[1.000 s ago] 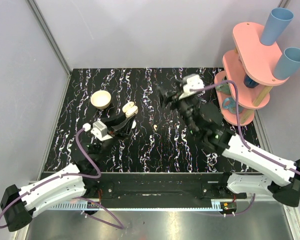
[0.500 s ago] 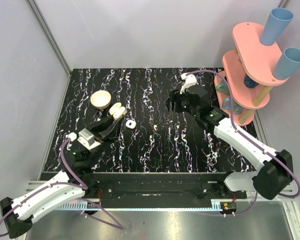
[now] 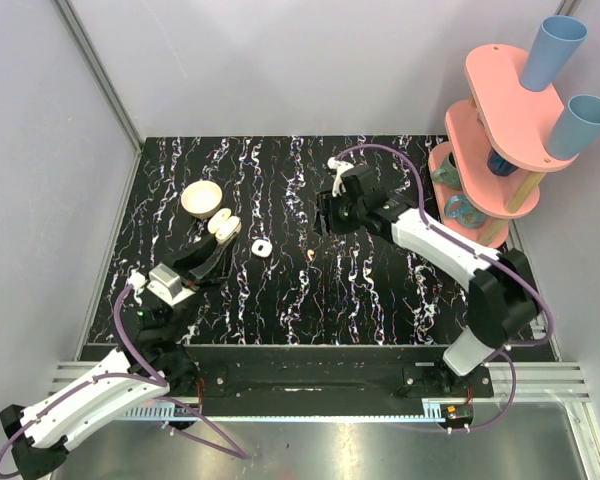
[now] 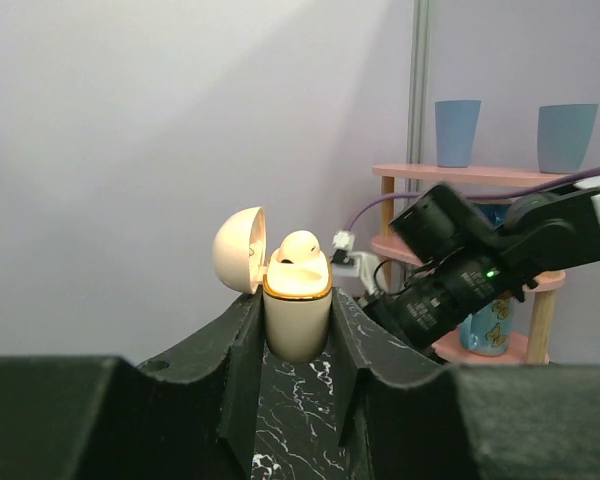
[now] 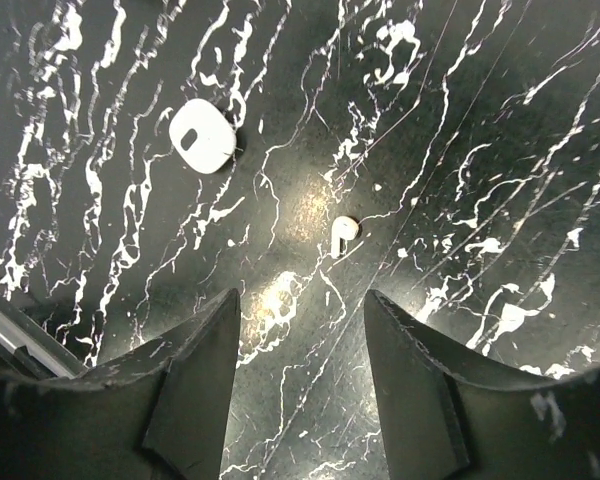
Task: Insert the wireless bluetooth earbuds into the charging case
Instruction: Pick up the left earbud from the center of the board.
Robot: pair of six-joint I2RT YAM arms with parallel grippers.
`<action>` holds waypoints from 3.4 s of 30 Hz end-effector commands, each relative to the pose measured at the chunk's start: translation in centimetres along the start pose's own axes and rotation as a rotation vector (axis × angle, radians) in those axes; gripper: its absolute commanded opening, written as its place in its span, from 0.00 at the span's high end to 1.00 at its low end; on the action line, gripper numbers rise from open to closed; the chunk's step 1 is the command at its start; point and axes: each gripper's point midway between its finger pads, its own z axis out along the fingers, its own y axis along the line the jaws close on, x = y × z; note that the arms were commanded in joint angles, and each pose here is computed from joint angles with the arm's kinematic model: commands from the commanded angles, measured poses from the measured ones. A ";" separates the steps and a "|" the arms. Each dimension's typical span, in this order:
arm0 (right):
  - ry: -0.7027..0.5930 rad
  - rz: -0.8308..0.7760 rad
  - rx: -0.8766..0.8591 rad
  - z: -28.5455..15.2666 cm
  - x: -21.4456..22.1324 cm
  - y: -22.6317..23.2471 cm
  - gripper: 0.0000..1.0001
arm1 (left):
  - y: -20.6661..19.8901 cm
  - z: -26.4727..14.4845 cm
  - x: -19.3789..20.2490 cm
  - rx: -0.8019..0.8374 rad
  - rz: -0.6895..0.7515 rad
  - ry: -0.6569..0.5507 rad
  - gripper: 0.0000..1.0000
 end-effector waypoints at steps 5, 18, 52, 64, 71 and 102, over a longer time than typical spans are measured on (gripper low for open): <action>0.115 0.230 0.160 5.3 2.5 -1.7 0.44 | 0.4 0.0 0.2 -0.022 0.008 -0.004 1.00; -0.007 0.283 0.403 7.1 2.3 -1.9 0.36 | 1.0 -0.3 -0.2 -0.049 0.005 -0.011 1.00; -0.032 0.390 0.500 6.9 -1.2 0.0 0.02 | 1.8 -1.0 -0.6 -0.094 -0.017 -0.042 1.00; 0.026 0.441 0.596 8.1 2.3 -1.6 0.26 | 1.9 -1.0 -0.8 -0.099 -0.029 -0.046 1.00; 0.061 0.479 0.565 9.1 4.2 -1.3 0.34 | 1.8 -1.0 -0.8 -0.097 -0.036 -0.043 1.00; 0.137 0.450 0.588 11.9 7.6 -2.1 0.52 | 2.1 -1.1 -0.6 -0.111 -0.035 -0.042 1.00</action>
